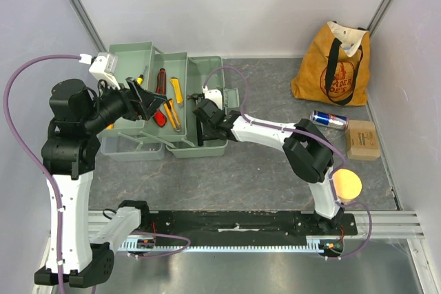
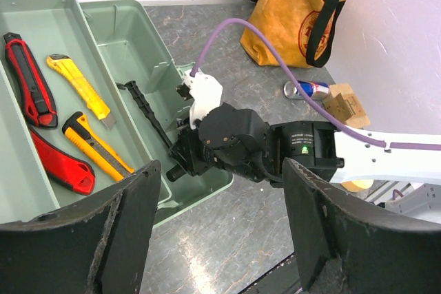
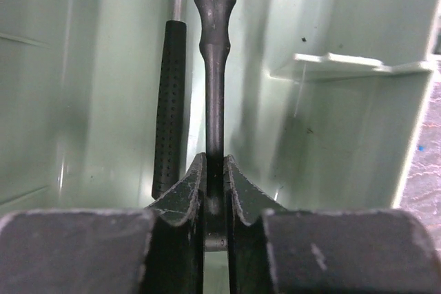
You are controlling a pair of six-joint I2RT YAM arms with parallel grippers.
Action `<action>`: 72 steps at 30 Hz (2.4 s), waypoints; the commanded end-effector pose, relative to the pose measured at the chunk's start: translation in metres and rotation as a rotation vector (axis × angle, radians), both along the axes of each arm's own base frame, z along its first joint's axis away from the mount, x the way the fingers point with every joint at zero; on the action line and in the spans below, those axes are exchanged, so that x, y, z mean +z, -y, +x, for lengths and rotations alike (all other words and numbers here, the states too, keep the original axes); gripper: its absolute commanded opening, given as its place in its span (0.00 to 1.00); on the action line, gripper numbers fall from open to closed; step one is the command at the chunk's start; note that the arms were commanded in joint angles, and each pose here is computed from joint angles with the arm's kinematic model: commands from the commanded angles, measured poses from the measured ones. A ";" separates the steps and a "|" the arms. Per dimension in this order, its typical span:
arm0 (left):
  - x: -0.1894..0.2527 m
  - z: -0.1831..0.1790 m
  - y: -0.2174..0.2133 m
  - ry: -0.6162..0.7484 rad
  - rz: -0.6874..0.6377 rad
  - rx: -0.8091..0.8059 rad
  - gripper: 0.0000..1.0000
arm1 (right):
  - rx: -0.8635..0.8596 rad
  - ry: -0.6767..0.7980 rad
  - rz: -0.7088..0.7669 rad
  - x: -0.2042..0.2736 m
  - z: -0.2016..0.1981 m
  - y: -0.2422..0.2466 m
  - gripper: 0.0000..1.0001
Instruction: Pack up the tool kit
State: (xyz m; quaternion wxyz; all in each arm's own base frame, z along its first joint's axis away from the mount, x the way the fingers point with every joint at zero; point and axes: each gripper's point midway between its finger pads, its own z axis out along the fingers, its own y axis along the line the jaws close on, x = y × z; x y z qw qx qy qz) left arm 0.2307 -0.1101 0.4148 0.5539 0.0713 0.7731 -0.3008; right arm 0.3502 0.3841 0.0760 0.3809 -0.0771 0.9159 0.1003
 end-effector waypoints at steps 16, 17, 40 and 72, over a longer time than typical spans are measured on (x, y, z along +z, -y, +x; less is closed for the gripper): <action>0.011 0.004 -0.007 0.041 0.018 0.041 0.77 | 0.007 0.046 0.022 0.030 0.012 -0.013 0.44; 0.011 0.005 -0.008 0.040 0.018 0.047 0.77 | 0.009 0.056 0.032 0.038 0.012 -0.013 0.46; -0.007 0.023 -0.039 -0.054 0.038 0.259 0.78 | -0.003 0.175 -0.006 0.100 -0.011 0.063 0.62; -0.008 0.037 -0.046 -0.063 0.045 0.311 0.78 | -0.389 0.058 -0.097 0.029 0.003 0.242 0.00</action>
